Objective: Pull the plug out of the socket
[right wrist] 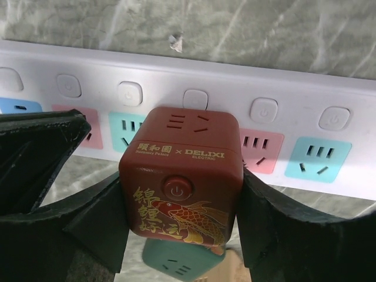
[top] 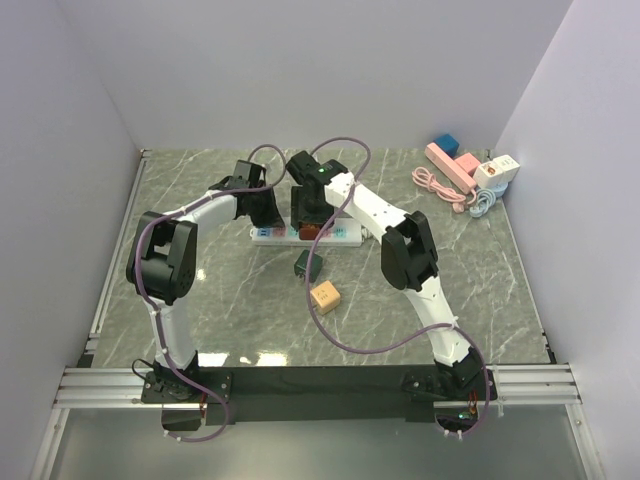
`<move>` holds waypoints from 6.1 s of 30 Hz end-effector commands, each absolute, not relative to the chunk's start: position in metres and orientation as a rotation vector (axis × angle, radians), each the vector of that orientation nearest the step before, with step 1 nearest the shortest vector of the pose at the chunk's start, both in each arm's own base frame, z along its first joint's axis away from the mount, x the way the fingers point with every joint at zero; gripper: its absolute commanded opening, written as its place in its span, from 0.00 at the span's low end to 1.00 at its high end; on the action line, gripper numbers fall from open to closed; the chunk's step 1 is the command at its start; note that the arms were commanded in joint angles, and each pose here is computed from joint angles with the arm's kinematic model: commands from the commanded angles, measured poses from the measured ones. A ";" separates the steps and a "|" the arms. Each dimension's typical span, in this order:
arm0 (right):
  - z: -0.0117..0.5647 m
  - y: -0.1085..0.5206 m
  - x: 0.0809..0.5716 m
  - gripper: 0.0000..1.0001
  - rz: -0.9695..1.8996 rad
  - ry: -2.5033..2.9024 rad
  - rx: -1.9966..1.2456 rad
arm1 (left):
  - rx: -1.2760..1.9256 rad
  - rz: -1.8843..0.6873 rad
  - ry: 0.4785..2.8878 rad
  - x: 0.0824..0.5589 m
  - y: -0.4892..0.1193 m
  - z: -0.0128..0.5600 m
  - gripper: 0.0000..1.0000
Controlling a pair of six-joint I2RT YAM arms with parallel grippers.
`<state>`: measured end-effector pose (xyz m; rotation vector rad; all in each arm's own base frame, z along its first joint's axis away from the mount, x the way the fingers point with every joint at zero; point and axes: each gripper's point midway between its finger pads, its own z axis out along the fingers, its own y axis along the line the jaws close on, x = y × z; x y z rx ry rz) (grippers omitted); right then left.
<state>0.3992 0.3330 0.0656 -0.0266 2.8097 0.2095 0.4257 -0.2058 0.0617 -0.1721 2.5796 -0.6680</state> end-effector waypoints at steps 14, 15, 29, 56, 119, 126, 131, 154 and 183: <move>0.058 0.323 0.416 0.39 0.085 2.723 -0.396 | -0.177 -0.913 2.595 0.412 -0.249 0.044 0.01; 0.056 0.322 0.416 0.46 0.082 2.728 -0.389 | -0.188 -0.915 2.599 0.409 -0.249 0.042 0.01; 0.033 0.324 0.425 0.75 0.069 2.729 -0.311 | -0.249 -0.805 2.662 0.400 -0.234 0.020 0.00; 0.164 0.269 0.369 0.00 0.169 2.664 -0.137 | -0.377 -0.550 2.796 0.378 -0.206 -0.043 0.00; 0.053 0.236 0.374 0.00 0.486 2.805 0.218 | -0.382 -0.676 2.683 0.377 -0.201 0.027 0.00; 0.023 0.245 0.416 0.00 0.450 2.787 0.287 | -0.429 -0.644 2.657 0.409 -0.197 0.014 0.00; 0.025 0.257 0.461 0.00 0.517 2.686 0.399 | -0.455 -0.625 2.645 0.438 -0.193 0.003 0.00; 0.075 0.310 0.607 0.01 1.087 2.281 0.796 | -0.814 -1.012 2.240 0.608 -0.171 0.024 0.00; 0.025 0.228 0.593 0.00 0.795 2.277 1.012 | -0.800 -1.194 2.176 0.607 -0.187 0.045 0.01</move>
